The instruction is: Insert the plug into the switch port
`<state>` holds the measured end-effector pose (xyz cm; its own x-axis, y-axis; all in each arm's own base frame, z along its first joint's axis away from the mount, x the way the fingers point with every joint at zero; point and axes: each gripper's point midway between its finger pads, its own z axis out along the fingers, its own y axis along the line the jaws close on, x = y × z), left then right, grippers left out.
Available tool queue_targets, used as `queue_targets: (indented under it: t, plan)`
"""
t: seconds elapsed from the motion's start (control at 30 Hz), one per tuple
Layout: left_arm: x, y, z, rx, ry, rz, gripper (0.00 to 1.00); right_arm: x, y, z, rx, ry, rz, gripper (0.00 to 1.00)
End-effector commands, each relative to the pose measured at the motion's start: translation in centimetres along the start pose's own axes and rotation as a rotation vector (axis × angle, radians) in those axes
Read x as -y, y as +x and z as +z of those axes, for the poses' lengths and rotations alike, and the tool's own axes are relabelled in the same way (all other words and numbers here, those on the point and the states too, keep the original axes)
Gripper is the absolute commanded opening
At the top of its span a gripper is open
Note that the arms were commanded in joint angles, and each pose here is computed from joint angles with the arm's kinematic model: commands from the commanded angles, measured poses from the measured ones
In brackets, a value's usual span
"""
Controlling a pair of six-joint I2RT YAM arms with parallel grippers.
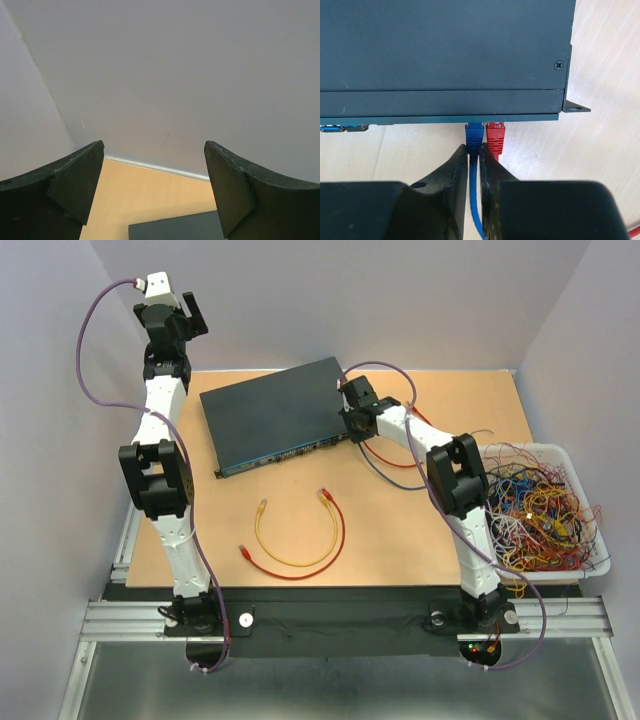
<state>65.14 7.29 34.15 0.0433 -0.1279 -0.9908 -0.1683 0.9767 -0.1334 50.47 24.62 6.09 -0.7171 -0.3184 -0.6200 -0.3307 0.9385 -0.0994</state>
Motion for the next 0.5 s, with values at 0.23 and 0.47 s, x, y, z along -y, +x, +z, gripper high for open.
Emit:
queue_targets:
  t: [0.23, 0.47]
  plan:
    - [0.4, -6.7, -1.1, 0.14, 0.013, 0.001, 0.94, 1.0, -28.9, -21.0, 1.373, -0.095, 0.269, 0.02]
    - [0.3, -6.6, -1.1, 0.137, 0.013, 0.003, 0.94, 0.9, -28.9, -23.4, 1.443, -0.103, 0.271, 0.02]
